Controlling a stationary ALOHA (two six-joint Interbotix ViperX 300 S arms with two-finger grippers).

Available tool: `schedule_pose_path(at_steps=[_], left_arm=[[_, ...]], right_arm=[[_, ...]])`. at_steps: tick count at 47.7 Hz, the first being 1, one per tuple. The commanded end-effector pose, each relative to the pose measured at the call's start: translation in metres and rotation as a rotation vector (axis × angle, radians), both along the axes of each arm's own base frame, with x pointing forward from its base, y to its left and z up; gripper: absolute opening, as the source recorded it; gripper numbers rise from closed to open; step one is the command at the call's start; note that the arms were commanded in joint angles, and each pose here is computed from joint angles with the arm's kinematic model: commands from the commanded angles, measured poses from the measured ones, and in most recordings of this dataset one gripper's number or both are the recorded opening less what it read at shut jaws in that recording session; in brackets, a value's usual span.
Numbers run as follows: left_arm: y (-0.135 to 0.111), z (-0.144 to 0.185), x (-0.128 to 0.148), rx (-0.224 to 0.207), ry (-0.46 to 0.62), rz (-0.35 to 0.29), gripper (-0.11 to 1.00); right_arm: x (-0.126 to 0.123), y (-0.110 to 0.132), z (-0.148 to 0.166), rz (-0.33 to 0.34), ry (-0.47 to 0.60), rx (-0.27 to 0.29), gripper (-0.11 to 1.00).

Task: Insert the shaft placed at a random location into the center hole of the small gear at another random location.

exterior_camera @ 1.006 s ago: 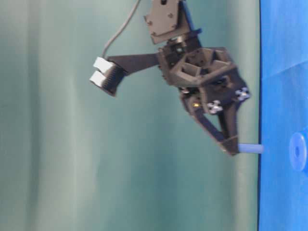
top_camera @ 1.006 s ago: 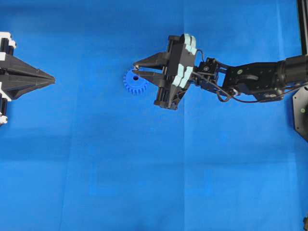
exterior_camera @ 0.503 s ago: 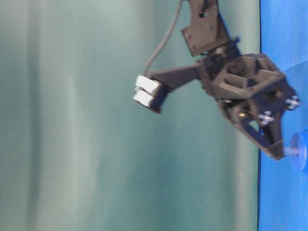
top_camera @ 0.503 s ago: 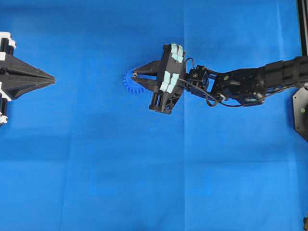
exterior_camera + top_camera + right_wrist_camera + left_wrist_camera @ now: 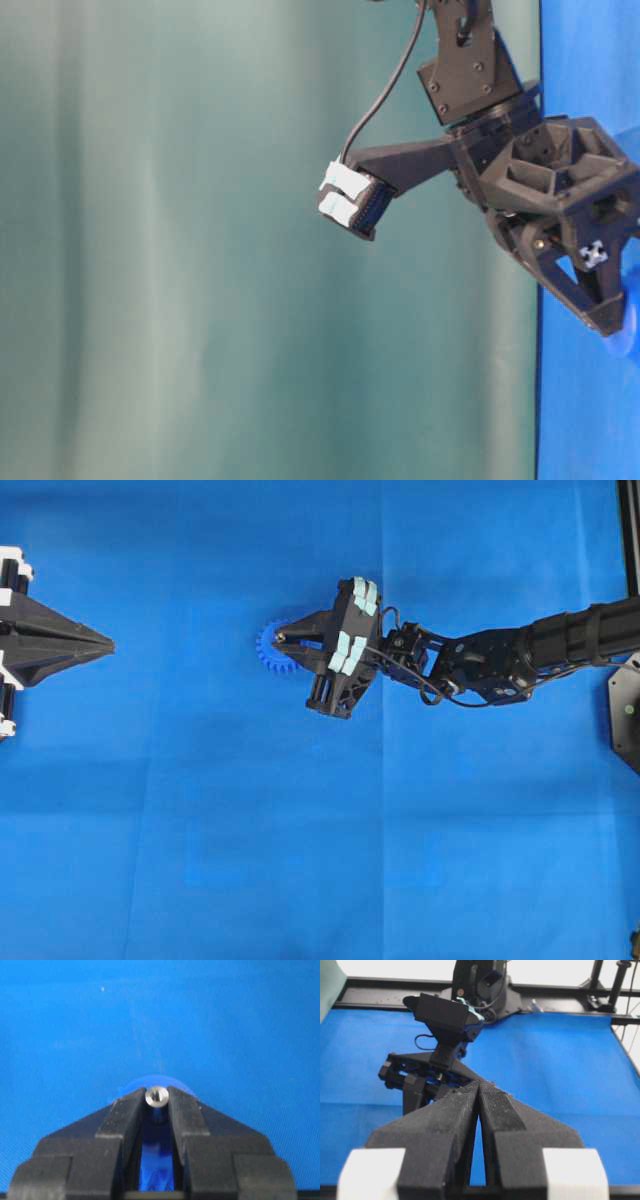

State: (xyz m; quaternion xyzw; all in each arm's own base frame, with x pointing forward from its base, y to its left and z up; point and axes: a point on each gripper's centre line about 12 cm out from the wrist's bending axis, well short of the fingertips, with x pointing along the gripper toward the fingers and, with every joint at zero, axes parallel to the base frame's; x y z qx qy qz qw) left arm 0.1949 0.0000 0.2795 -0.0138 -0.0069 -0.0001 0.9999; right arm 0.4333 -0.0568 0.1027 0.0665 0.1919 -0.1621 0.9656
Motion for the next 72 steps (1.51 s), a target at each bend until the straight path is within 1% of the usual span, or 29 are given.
schedule_pose_path(at_steps=[1, 21, 24, 26, 30, 35, 38, 40, 46, 61, 68, 72], left_arm=[[0.000, 0.003, 0.001, 0.001, -0.009, 0.000, 0.00], [0.000, 0.003, 0.001, 0.000, -0.011, 0.000, 0.00], [0.000, 0.003, 0.001, 0.000, -0.009, 0.000, 0.00], [0.000, 0.003, 0.001, 0.000, -0.009, 0.000, 0.00], [0.000, 0.003, 0.001, 0.000, -0.009, 0.000, 0.00], [0.000, 0.003, 0.001, 0.000, -0.009, 0.000, 0.00], [0.000, 0.003, 0.001, 0.000, -0.009, 0.000, 0.00], [0.000, 0.003, 0.001, 0.000, -0.009, 0.000, 0.00], [0.000, 0.003, 0.001, 0.000, -0.009, 0.000, 0.00], [0.000, 0.003, 0.001, 0.000, -0.009, 0.000, 0.00], [0.000, 0.003, 0.001, 0.000, -0.009, 0.000, 0.00], [0.000, 0.003, 0.001, 0.000, -0.009, 0.000, 0.00]], right_arm=[[0.004, 0.001, 0.010, 0.003, -0.025, -0.003, 0.03], [0.003, 0.002, 0.007, 0.009, -0.001, 0.008, 0.03], [0.003, 0.002, 0.009, 0.009, -0.004, 0.008, 0.07], [0.003, 0.002, 0.010, 0.009, -0.007, 0.008, 0.12], [0.003, 0.002, 0.013, 0.009, -0.013, 0.008, 0.34], [0.003, 0.002, 0.018, 0.009, -0.024, 0.007, 0.64], [0.003, 0.002, 0.024, 0.010, -0.038, 0.004, 0.79], [0.002, 0.002, 0.027, 0.010, -0.045, 0.003, 0.83], [0.000, 0.002, 0.045, 0.012, -0.081, -0.003, 0.80], [-0.007, 0.004, 0.090, 0.025, -0.158, -0.003, 0.80], [-0.010, 0.005, 0.102, 0.034, -0.169, 0.004, 0.80], [-0.010, 0.006, 0.102, 0.036, -0.166, 0.007, 0.80]])
